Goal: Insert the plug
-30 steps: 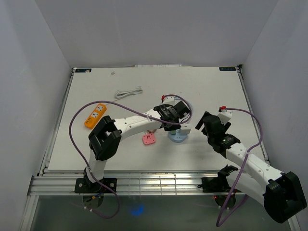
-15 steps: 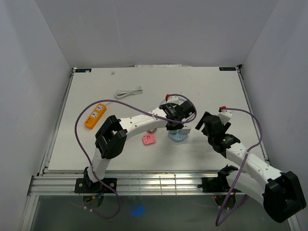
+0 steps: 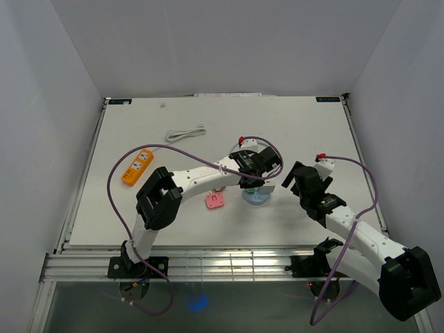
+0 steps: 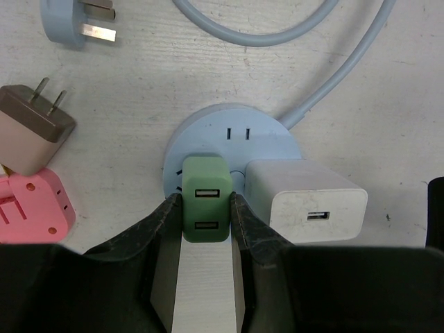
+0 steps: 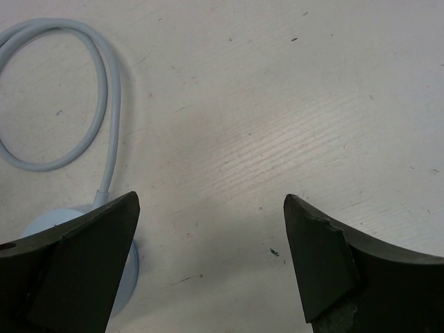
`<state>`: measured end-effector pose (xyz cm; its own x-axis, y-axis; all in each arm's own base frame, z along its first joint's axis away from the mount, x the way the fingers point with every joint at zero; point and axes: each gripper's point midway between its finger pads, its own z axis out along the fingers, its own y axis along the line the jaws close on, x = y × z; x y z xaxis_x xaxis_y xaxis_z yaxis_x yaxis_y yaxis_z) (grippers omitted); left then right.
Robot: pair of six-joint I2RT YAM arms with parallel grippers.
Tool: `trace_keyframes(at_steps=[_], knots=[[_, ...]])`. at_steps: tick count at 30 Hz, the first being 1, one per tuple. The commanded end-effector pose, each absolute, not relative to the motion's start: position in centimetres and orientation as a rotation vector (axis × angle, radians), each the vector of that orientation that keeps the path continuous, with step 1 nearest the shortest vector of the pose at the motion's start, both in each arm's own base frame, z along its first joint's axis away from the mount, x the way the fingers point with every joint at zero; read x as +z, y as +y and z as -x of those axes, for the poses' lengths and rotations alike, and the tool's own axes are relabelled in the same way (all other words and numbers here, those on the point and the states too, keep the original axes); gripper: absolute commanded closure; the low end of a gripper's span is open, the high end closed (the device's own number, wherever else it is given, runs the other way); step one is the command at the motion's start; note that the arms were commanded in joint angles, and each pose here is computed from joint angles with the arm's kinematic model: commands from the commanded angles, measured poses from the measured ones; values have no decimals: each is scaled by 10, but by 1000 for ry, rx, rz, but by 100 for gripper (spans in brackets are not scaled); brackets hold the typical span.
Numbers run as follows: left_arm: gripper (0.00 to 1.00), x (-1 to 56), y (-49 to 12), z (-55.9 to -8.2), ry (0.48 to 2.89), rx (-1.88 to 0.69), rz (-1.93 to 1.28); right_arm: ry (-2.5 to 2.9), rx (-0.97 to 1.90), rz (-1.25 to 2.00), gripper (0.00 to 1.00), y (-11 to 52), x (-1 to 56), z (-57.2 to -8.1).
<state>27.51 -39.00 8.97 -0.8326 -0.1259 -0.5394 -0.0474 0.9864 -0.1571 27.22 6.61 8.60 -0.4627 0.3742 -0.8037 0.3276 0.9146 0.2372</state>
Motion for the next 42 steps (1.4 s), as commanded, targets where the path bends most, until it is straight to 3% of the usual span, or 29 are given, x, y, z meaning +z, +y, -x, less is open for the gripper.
trace_keyframes(at_steps=[1,27,42], knots=[[100,51,-373,-256,2641,-94,110,2060,71,-501,11,67,92,-279],[100,18,-363,-240,2652,63,41,2065,85,-505,11,66,89,-278],[100,6,-361,-231,2664,-16,21,2065,96,-504,11,66,89,-278]])
